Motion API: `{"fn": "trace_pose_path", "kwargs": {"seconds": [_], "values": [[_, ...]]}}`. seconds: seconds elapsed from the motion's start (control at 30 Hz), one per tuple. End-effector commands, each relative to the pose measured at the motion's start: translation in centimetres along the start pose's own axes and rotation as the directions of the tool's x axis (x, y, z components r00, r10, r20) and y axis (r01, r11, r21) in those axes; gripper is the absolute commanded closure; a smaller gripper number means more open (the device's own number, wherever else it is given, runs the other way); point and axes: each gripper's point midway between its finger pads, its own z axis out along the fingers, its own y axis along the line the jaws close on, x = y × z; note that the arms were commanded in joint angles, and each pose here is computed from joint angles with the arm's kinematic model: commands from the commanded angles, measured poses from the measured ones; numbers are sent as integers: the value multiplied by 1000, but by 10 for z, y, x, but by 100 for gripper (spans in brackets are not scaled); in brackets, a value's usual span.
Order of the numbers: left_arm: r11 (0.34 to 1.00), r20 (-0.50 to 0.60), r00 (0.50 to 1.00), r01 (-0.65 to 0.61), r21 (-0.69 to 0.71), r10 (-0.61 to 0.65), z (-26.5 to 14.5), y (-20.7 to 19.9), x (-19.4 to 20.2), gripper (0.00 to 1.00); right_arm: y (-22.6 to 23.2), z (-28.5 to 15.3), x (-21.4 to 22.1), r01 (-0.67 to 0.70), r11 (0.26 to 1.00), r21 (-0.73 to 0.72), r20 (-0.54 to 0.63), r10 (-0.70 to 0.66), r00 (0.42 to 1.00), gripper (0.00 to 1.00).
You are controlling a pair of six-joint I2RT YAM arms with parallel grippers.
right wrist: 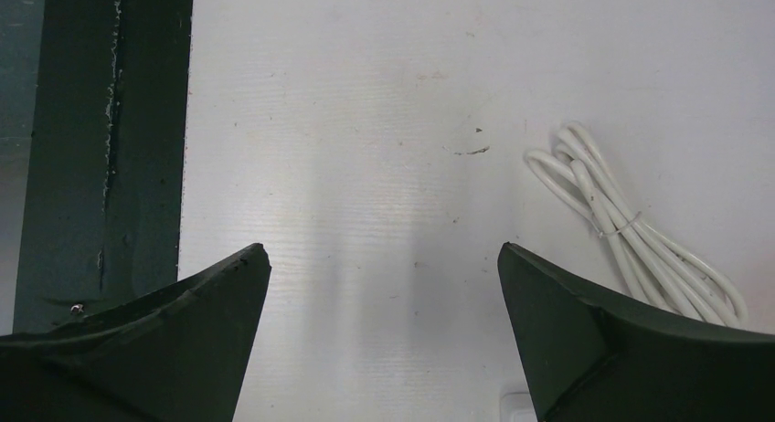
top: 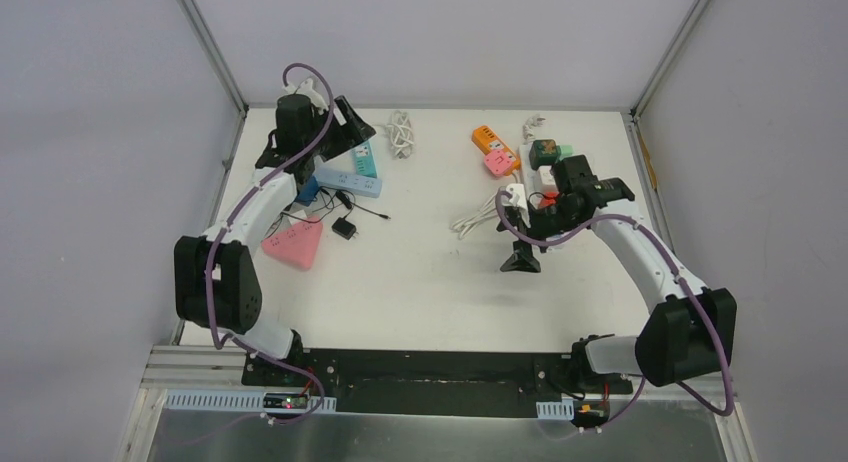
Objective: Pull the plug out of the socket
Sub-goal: Place the socket at the corner of the board, then move the socket to the center of the board.
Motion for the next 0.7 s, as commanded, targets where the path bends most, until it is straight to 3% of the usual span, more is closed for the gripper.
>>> {"fn": "trace_pose_path", "kwargs": {"seconds": [0.0, 0.13, 0.3, 0.4, 0.67], "values": [[987, 112, 992, -75, 140, 59, -41, -52, -38, 20, 5, -11, -19, 54, 998, 30, 66, -56, 996, 0], [970, 139, 989, -84, 229, 53, -66, -79, -51, 2, 2, -19, -22, 42, 997, 68, 65, -46, 997, 0], [927, 70, 997, -58, 371, 34, -85, -106, -49, 1, 0, -27, -27, 27, 994, 106, 59, -34, 998, 0], [926, -1, 997, -68, 372, 74, -91, -103, -34, 1, -3, -32, -28, 12, 991, 134, 41, -18, 999, 0], [926, -21, 988, -134, 352, 151, -98, -86, -6, 1, -5, -50, -37, -56, 977, 204, -2, 57, 998, 0]]}}
